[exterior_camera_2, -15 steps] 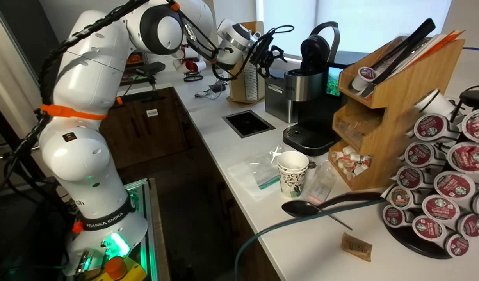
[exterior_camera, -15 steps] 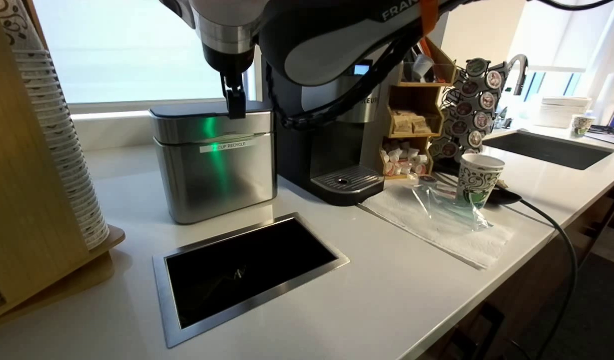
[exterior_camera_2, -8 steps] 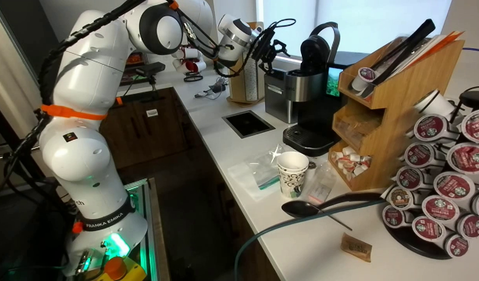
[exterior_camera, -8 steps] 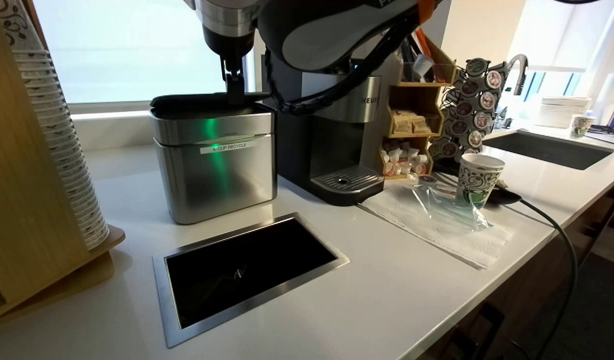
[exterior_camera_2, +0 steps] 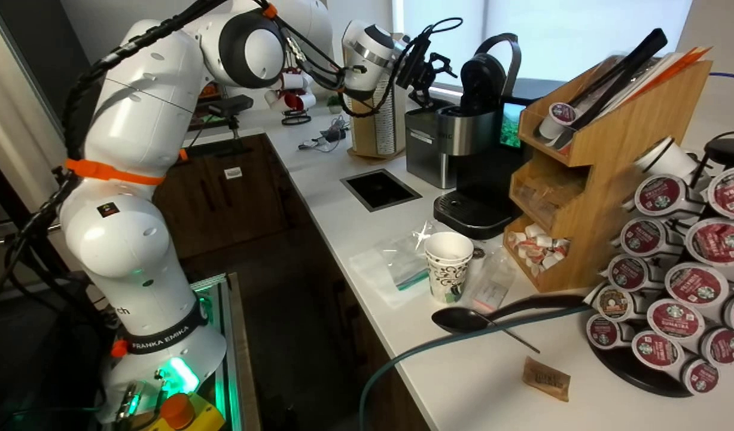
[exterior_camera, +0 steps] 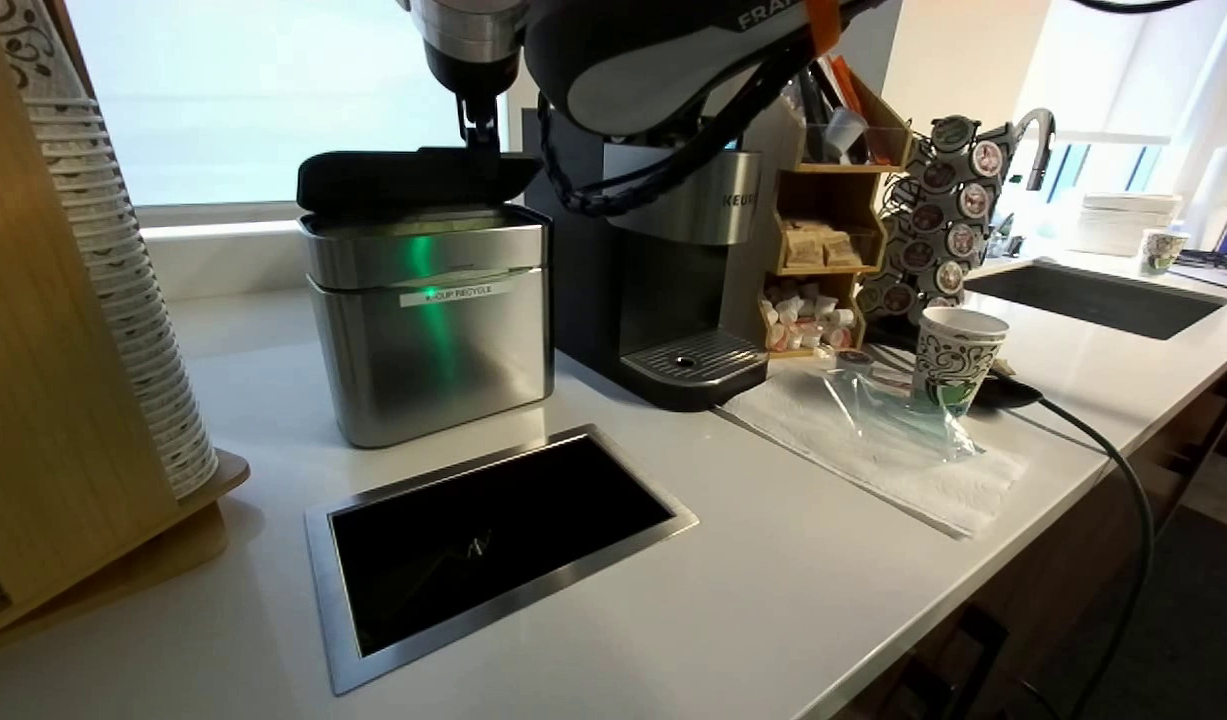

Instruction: Open the recycling bin

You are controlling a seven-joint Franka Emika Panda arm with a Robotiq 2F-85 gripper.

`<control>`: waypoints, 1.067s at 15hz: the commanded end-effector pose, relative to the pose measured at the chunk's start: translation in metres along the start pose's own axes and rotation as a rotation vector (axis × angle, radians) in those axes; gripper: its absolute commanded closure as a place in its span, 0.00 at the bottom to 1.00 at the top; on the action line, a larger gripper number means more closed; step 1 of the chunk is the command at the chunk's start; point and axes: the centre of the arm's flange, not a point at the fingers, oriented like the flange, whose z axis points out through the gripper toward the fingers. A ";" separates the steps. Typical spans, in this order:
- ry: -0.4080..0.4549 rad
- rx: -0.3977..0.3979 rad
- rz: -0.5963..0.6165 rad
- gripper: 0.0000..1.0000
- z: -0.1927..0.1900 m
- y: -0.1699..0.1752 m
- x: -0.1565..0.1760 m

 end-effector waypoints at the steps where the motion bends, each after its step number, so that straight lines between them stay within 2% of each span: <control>1: -0.017 -0.049 0.012 0.00 0.017 0.015 0.012; 10: -0.024 -0.099 0.063 0.00 0.039 0.051 0.011; 16: -0.026 -0.103 0.077 0.00 0.049 0.057 0.010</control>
